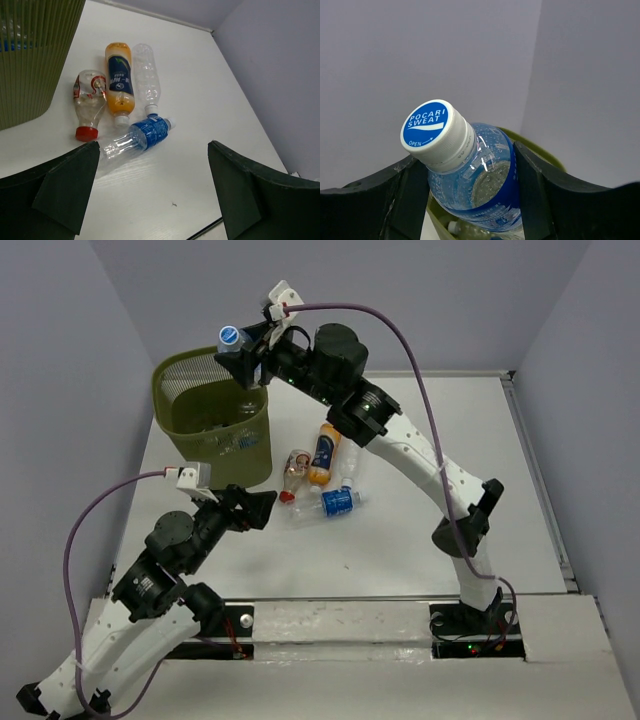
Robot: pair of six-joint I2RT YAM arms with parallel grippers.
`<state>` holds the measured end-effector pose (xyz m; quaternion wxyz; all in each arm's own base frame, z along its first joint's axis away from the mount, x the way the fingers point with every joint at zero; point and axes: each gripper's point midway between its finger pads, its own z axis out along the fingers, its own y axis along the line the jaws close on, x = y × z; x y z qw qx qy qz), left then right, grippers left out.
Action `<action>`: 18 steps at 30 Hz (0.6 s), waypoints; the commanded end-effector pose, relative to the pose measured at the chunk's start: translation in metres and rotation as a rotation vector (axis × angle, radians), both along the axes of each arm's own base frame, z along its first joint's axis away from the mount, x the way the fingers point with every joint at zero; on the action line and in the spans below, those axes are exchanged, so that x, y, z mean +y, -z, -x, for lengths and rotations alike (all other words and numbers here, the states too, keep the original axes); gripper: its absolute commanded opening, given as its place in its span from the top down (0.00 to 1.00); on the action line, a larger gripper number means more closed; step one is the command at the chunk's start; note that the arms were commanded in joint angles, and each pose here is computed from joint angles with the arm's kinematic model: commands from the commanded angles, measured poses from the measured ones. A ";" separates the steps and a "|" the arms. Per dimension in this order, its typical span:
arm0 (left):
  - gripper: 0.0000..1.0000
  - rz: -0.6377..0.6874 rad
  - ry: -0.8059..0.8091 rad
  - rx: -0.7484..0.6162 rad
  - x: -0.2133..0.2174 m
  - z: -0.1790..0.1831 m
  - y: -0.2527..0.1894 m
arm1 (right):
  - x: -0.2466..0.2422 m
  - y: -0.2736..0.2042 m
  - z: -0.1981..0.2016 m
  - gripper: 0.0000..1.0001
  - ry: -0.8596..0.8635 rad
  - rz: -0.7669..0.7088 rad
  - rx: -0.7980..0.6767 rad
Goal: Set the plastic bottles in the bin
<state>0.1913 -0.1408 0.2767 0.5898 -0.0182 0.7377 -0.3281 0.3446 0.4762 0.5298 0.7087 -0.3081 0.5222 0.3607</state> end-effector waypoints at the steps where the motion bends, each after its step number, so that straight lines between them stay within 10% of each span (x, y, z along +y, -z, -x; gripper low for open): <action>1: 0.01 0.023 0.008 0.050 -0.007 -0.002 0.010 | 0.031 -0.024 0.015 0.63 -0.163 -0.203 -0.039; 6: 0.01 -0.002 0.101 0.122 -0.030 -0.001 0.032 | 0.051 -0.010 -0.001 0.60 -0.181 -0.300 0.031; 11: 0.01 0.007 0.204 0.194 -0.052 0.005 0.052 | 0.060 0.009 -0.017 0.14 -0.147 -0.335 0.092; 18: 0.01 -0.065 0.279 0.232 -0.068 0.003 0.062 | 0.017 -0.015 -0.009 0.00 -0.060 -0.317 0.104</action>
